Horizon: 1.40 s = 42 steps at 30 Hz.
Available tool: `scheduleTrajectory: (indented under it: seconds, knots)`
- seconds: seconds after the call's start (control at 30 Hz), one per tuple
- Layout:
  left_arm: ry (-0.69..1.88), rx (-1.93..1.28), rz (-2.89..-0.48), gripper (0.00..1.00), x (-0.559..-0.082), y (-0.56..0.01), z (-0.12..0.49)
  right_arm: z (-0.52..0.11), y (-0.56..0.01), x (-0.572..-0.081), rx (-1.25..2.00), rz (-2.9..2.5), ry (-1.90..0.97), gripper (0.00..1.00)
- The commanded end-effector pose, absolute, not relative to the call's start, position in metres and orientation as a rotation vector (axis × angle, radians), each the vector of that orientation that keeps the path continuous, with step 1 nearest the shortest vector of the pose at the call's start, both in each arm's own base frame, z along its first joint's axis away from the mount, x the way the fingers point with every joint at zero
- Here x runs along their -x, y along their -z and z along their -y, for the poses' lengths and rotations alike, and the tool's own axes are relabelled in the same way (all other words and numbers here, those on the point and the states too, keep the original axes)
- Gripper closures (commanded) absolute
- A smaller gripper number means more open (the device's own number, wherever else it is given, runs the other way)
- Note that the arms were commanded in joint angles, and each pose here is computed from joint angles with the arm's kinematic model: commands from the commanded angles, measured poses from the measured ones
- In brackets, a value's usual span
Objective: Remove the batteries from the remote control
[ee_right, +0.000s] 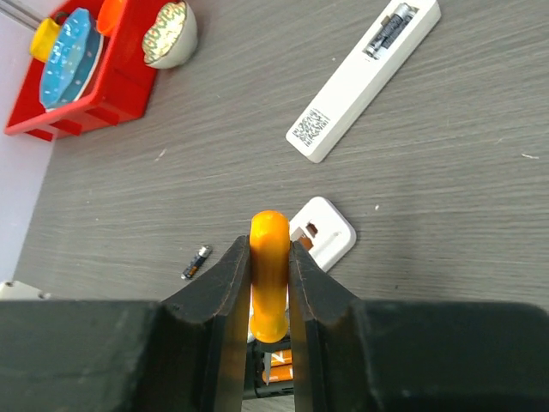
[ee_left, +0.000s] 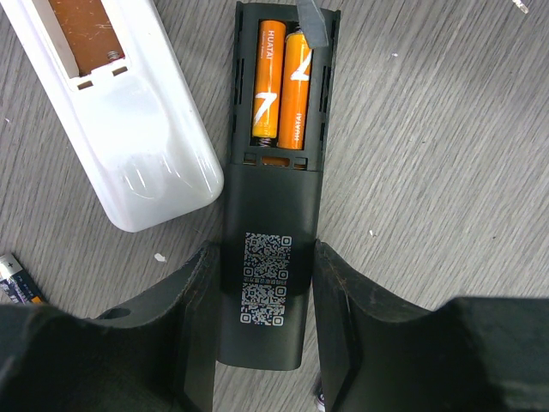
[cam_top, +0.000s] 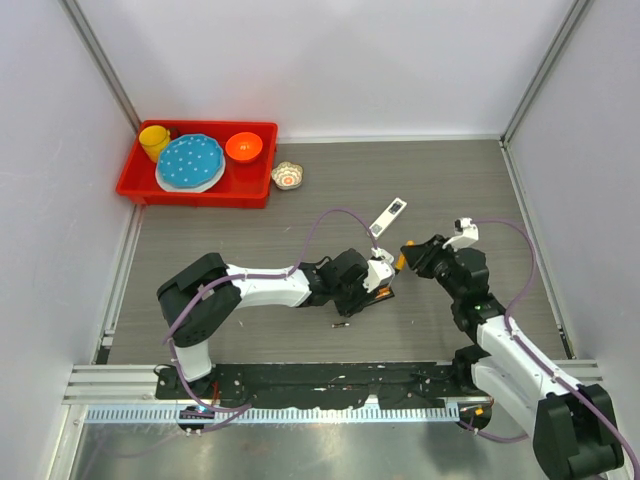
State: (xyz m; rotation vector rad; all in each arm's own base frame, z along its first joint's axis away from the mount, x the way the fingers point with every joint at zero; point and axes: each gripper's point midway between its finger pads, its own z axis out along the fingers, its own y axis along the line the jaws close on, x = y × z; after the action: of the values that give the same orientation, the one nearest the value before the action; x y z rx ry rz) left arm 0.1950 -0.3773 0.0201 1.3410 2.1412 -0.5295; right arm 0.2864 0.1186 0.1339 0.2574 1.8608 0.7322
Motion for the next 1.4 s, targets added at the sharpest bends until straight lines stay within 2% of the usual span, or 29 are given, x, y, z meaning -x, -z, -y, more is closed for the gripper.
scheduleTrajectory:
  seconds: [0.0, 0.4, 1.1, 1.37]
  knots:
    - [0.49, -1.425, -2.287, 1.0, -0.171, 0.019, 0.351, -0.116, -0.127, -0.288, -0.244, -1.868, -0.654, 0.99]
    - [0.489, -1.43, -2.293, 1.0, -0.17, 0.021, 0.35, -0.099, -0.113, -0.296, -0.315, -1.895, -0.452, 0.99]
    - [0.491, -1.437, -2.298, 1.0, -0.17, 0.022, 0.351, -0.119, -0.121, -0.297, -0.316, -1.863, -0.576, 0.99]
    - [0.492, -1.438, -2.299, 1.0, -0.169, 0.022, 0.351, -0.11, -0.123, -0.302, -0.359, -1.833, -0.529, 0.99]
